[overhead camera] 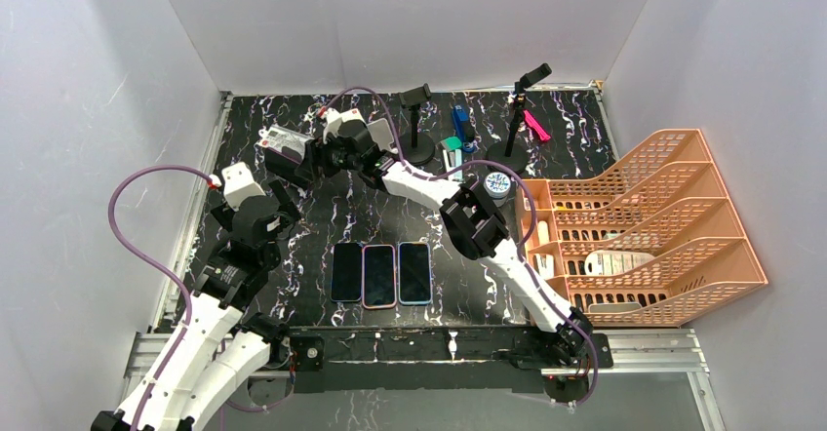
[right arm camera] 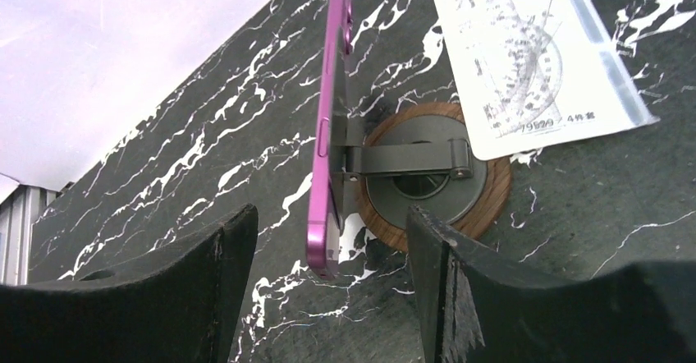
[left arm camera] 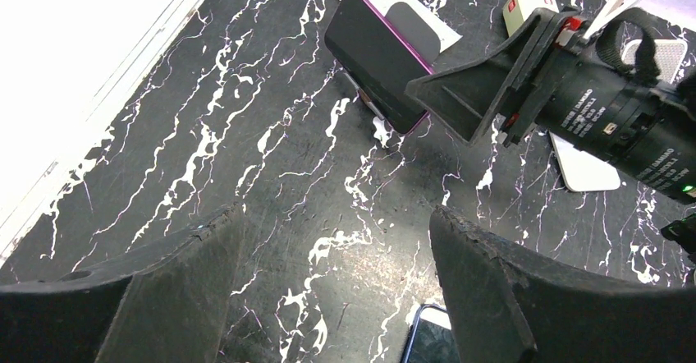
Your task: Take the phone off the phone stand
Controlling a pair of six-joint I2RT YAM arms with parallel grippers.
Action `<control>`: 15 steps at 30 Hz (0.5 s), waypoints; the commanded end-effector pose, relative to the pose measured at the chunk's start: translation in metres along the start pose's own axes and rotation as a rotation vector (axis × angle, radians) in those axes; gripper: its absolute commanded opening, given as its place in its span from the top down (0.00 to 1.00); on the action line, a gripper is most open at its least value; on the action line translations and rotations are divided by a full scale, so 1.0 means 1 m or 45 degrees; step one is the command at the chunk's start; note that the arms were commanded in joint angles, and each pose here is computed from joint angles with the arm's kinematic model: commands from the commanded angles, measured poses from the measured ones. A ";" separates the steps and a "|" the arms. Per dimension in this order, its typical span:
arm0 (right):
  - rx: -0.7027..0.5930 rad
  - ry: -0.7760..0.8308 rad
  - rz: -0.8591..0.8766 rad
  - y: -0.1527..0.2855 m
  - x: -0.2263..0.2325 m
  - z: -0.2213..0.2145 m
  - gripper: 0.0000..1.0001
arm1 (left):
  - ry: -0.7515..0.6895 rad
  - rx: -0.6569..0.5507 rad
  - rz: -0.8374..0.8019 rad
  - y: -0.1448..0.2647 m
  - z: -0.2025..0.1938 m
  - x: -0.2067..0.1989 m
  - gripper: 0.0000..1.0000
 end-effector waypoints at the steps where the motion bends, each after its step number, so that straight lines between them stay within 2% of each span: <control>1: -0.098 0.014 0.047 -0.006 0.008 0.021 0.27 | 0.011 -0.025 0.001 -0.001 0.002 -0.001 0.20; 4: -0.108 0.011 0.050 -0.007 0.008 0.022 0.29 | 0.008 -0.022 0.000 -0.002 0.002 -0.002 0.20; 15: -0.131 0.010 0.095 -0.007 0.015 0.026 0.48 | 0.009 -0.021 0.000 -0.002 0.001 -0.002 0.20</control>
Point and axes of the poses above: each gripper's point midway between its finger pads, its own y axis back along the fingers, its own x axis along the line the jaws close on, z = x × y, the point moved 3 cm from there along y, back along the fingers, and after that the axes turned 6 degrees about y, right-handed, at the moved point
